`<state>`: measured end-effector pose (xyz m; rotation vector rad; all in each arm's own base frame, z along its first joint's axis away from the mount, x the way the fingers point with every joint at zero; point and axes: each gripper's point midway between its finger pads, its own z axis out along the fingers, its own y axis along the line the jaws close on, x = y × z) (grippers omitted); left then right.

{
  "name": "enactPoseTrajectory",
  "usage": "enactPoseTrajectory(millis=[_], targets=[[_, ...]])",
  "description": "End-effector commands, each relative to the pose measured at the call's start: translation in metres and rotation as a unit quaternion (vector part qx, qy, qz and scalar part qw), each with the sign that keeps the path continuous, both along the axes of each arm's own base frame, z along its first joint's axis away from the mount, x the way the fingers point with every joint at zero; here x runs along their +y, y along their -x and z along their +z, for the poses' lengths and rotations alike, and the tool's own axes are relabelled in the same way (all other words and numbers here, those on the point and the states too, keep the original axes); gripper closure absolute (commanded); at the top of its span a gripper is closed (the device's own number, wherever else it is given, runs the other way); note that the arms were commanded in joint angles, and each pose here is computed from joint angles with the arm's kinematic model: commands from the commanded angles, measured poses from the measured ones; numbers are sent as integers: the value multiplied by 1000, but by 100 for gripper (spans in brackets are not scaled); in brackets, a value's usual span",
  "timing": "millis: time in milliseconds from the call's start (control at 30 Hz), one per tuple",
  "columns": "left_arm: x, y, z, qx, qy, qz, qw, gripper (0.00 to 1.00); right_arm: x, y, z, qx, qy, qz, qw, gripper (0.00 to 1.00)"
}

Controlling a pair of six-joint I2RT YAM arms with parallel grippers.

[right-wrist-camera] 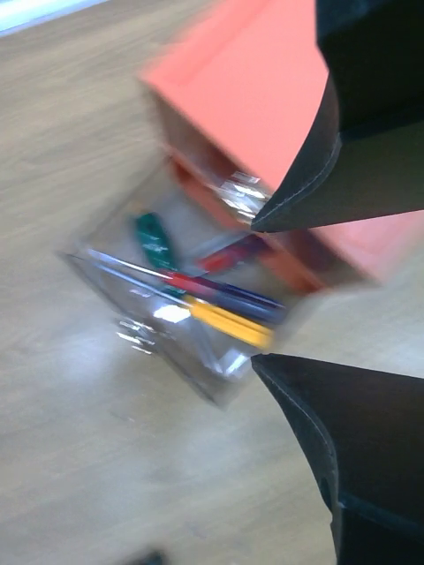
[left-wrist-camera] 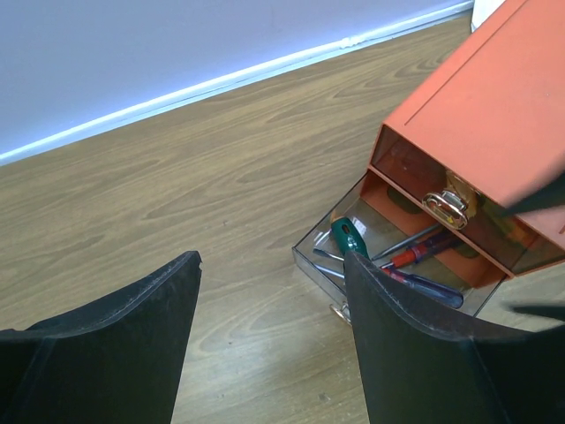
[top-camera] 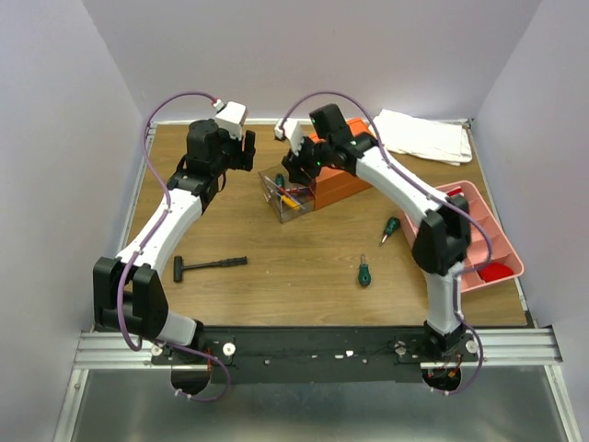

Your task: Sort the tools into containers

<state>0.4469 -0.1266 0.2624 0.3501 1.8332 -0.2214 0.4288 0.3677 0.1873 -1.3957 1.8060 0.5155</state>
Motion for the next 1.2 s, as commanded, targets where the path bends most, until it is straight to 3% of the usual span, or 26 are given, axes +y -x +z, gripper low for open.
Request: enactPoseTrajectory(millis=[0, 33, 67, 133, 167, 300, 500, 767, 1100, 1167], targets=[[5, -1, 12, -20, 8, 12, 1000, 25, -60, 44, 19, -20, 44, -59, 997, 35], [6, 0, 11, -19, 8, 14, 1000, 25, -82, 50, 29, -35, 56, -99, 993, 34], [8, -1, 11, -20, 7, 20, 1000, 24, -104, 70, -7, -4, 97, -114, 989, 34], [11, -2, 11, -19, 5, 26, 999, 24, -134, 91, -10, 4, 114, -158, 981, 34], [13, -3, 10, -19, 3, 33, 999, 24, -150, 112, -38, 33, 142, -163, 976, 29], [17, -5, 0, -3, 6, 54, 999, 24, -178, 148, -63, 89, 162, -203, 962, 21], [16, -5, -20, 28, 6, 57, 998, 25, -176, 166, -89, 164, 179, -215, 946, 16], [25, -6, -42, 55, -13, 78, 995, 25, -175, 215, -124, 318, 156, -322, 878, 20], [21, 1, -66, 78, -23, 72, 994, 25, -200, 249, -162, 396, 194, -381, 813, 22], [22, 2, -66, 77, -25, 72, 994, 25, -203, 252, -168, 411, 197, -385, 802, 27]])
